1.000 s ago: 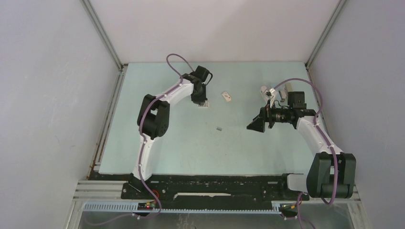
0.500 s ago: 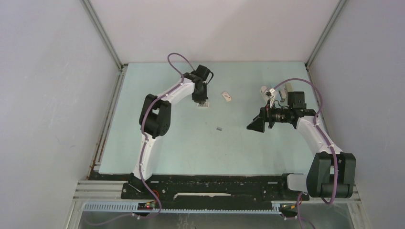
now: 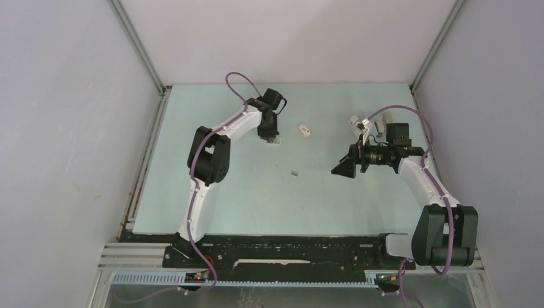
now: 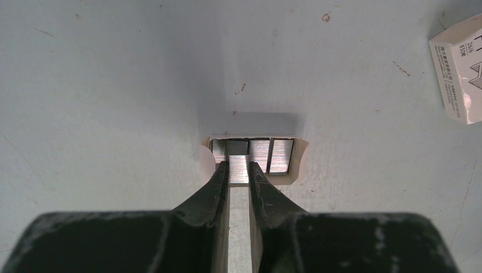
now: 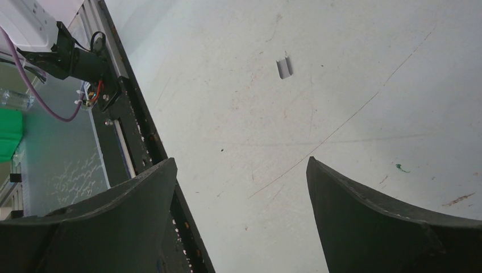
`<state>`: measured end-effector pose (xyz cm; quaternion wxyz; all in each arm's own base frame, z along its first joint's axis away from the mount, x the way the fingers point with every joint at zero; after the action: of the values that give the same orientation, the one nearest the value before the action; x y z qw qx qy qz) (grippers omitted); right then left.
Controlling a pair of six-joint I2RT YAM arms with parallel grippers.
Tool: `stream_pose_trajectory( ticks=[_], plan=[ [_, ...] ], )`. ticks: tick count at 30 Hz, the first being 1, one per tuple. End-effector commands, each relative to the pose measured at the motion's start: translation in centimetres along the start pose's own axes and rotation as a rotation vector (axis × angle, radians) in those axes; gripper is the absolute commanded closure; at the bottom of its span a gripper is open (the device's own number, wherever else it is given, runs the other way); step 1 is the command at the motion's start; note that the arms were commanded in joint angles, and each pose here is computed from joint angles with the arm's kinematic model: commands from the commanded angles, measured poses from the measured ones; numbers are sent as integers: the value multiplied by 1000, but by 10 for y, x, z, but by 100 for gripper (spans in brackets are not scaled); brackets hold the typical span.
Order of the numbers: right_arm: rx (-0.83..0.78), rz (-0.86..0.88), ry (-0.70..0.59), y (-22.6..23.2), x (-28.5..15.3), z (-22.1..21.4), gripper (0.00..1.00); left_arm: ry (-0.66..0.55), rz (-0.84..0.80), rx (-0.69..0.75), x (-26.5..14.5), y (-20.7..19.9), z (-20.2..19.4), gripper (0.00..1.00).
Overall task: Unload the staples from the stapler
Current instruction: Place the staple in the staple box.
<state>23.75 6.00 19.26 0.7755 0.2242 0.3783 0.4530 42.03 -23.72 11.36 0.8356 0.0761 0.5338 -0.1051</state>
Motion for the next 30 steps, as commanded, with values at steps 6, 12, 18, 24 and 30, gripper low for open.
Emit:
stream_pose_trajectory(
  ticks=[6, 12, 18, 24, 30],
  plan=[
    [-36, 10, -22, 3, -3, 11, 6, -58, 10, 3, -10, 3, 17, 76],
    [-38, 12, -23, 3, -4, 11, 6, -66, 9, 0, -13, 2, 19, 74],
    [-38, 13, -23, 4, -4, 11, 6, -81, 4, -5, -20, 2, 21, 73],
    [-39, 15, -24, 4, -4, 11, 6, -129, -19, -16, -40, 1, 29, 72],
    [-47, 17, -27, 6, -5, 11, 6, -205, -57, -23, -74, -1, 37, 73]
  ],
)
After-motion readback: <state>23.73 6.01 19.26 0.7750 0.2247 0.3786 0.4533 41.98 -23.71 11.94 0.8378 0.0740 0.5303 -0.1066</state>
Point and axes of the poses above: each gripper's point midway between its finger pads, its own x axis out along the fingers, its own y axis along the line the jaws close on, z = x × y, the point moved 9 cm from there along -x, back along the fingers, and after that the axes turned 15 degrees about x, right-handed, at the moved point
